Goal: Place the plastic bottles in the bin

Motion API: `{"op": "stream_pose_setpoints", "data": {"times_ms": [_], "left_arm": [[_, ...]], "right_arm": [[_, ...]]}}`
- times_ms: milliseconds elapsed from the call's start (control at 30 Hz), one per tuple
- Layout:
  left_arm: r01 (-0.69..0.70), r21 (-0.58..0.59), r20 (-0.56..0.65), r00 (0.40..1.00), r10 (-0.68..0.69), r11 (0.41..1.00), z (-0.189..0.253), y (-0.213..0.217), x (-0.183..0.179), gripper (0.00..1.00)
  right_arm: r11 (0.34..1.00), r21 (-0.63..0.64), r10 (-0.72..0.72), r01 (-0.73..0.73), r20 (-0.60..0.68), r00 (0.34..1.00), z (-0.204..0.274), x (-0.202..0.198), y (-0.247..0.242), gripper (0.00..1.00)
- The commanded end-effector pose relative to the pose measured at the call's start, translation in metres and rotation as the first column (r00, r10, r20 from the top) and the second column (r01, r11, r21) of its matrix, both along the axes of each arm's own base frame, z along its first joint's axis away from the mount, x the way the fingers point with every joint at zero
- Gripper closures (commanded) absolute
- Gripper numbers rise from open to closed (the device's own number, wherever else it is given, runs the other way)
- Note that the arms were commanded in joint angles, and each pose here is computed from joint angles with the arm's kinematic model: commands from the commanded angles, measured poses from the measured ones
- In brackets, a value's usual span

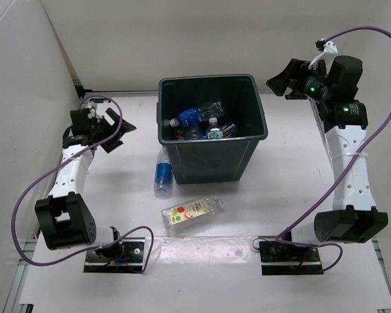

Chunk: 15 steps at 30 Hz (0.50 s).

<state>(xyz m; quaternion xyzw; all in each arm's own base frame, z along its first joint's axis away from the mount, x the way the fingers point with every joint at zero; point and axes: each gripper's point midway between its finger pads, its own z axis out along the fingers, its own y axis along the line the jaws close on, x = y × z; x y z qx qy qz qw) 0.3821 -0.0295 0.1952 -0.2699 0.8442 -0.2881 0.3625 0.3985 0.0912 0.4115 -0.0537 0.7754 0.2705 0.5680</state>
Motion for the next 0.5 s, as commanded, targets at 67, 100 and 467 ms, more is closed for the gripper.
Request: {"op": "stream_pose_setpoints", "data": {"times_ms": [67,100,467], "left_arm": [[0.1,0.053,-0.078,0.992,-0.095,0.994,-0.017,-0.025,-0.01,0.04],[0.118,0.066,-0.119,0.987,-0.11,0.991,-0.032,-0.026,-0.01,0.04],[0.295,0.084,-0.351,0.903,-0.249,0.952,-0.103,-0.079,-0.025,0.0]], "right_arm": [[1.0,0.027,-0.008,0.008,-0.027,1.0,-0.003,-0.007,-0.004,0.11],[0.999,0.031,-0.009,0.01,-0.032,0.999,-0.005,-0.006,-0.004,0.11],[0.997,0.066,0.034,-0.03,-0.058,0.998,-0.009,-0.009,-0.001,0.11]]}}
